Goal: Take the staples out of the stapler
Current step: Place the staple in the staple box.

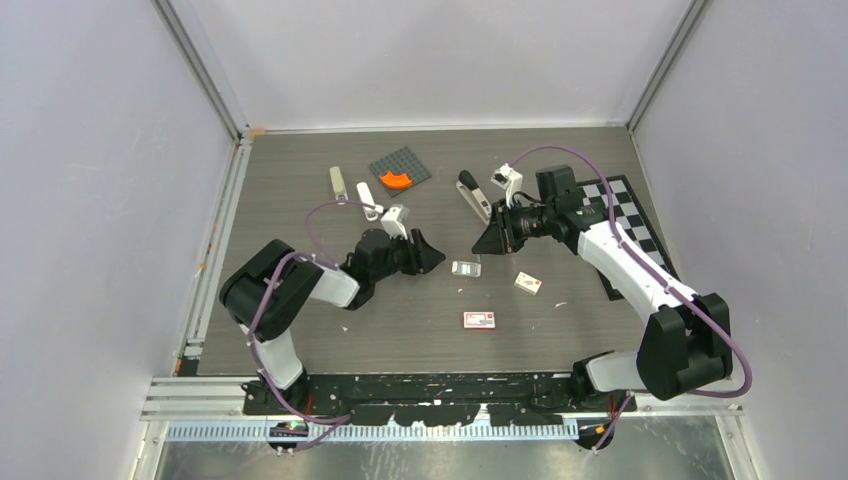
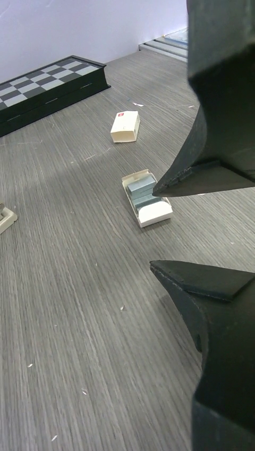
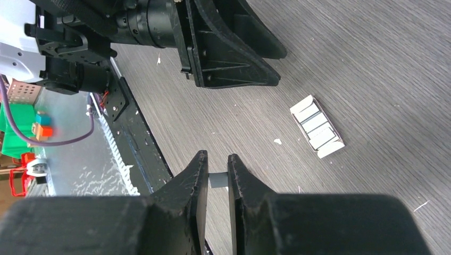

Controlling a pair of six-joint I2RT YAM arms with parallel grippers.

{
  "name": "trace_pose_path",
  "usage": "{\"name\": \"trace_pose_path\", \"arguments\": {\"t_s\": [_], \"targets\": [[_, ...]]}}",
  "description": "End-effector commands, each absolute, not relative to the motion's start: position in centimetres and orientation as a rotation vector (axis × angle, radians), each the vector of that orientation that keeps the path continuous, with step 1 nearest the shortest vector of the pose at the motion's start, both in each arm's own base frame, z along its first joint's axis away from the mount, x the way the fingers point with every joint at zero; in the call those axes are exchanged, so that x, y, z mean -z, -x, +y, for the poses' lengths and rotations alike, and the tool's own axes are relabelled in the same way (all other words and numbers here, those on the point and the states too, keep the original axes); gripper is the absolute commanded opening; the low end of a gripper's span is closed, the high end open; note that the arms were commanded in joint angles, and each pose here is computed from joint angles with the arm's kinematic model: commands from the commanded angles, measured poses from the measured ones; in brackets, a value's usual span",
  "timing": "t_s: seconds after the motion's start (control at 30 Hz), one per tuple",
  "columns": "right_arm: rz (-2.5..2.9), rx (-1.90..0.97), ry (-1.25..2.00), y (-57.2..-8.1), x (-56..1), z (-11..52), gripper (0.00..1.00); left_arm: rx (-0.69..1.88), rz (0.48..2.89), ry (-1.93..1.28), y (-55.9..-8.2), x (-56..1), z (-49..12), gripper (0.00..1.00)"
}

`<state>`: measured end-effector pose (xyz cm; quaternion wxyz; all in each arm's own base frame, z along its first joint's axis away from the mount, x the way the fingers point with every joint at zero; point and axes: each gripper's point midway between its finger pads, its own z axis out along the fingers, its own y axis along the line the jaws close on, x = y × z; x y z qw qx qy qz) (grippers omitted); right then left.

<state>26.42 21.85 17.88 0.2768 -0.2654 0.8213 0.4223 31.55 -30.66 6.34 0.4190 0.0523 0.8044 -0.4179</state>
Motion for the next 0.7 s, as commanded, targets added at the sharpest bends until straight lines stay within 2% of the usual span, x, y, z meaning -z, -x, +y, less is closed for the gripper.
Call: {"name": "trace_pose_path", "arguments": {"t_s": [0.0,0.07,0.2,0.5,0.67], "targets": [[2.148,-1.107,0.738,-27.4,-19.4,21.9,0.20,1.052,2.006,-0.148,-32.6,-6.6,-31.4,0.47],[2.148,-1.103,0.737,-27.5,-19.5,21.8,0.20,1.047,2.013,-0.147,-32.9,-6.5,-31.6,0.46],[2.151,-1.100,0.737,-27.5,-19.4,21.8,0.20,1.032,2.039,-0.155,-33.7,-5.7,-32.1,0.35],[2.150,-1.109,0.737,-27.5,-19.5,21.7,0.20,1.009,2.072,-0.175,-35.5,-4.4,-33.4,0.30],[2.149,-1.105,0.736,-27.6,-19.5,21.7,0.20,1.051,2.092,-0.210,-36.1,-4.1,-34.9,0.20]]}}
